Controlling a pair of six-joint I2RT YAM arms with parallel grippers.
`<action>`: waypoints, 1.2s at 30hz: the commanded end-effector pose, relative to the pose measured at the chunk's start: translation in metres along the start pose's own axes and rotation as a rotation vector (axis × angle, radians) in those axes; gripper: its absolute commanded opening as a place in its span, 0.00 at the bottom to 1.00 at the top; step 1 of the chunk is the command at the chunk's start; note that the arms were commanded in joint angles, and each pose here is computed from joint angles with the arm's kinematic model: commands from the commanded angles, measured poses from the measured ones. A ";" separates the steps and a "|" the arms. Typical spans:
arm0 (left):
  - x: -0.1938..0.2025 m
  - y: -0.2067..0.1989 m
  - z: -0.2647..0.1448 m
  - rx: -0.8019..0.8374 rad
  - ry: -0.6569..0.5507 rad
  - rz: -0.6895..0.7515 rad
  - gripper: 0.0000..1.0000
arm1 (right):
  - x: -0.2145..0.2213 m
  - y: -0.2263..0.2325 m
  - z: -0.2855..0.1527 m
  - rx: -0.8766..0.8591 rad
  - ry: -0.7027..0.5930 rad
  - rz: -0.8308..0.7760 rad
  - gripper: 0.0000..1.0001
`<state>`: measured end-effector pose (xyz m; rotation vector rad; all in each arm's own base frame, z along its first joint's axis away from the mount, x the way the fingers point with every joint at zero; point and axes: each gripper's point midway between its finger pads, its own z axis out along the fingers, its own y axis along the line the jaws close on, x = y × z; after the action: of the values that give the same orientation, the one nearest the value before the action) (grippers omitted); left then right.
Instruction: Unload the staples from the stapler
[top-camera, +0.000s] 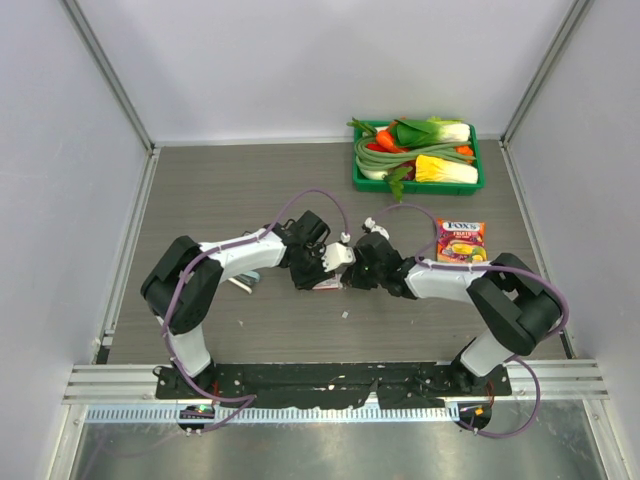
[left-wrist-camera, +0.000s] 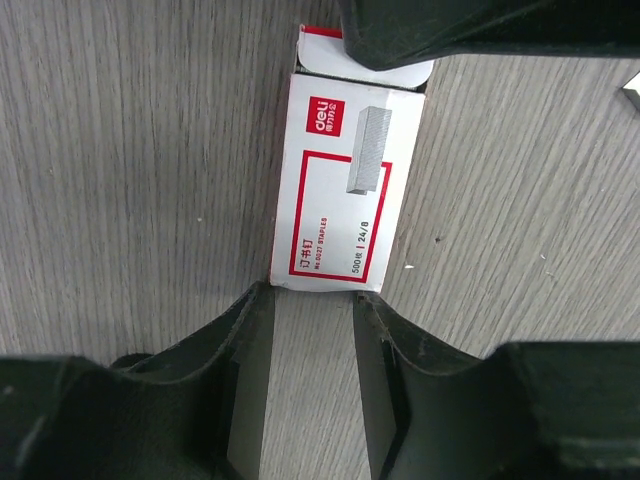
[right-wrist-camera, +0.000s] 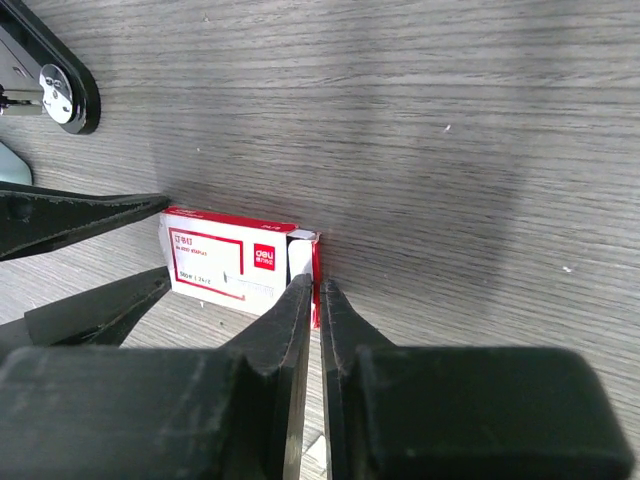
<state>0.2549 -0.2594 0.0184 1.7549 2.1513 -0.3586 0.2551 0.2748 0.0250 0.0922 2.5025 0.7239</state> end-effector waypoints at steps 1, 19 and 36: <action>-0.018 -0.005 0.007 0.005 -0.049 0.035 0.41 | 0.022 0.062 -0.003 -0.218 0.057 -0.106 0.13; -0.032 -0.003 0.009 -0.004 -0.084 0.025 0.41 | 0.030 0.089 -0.009 -0.378 0.060 -0.078 0.22; -0.039 -0.004 -0.026 -0.033 -0.086 -0.019 0.47 | -0.004 0.036 -0.042 -0.221 -0.023 -0.119 0.42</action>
<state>0.2451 -0.2608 0.0224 1.7635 2.1679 -0.3552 0.2303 0.2663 0.0361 0.0209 2.4943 0.8111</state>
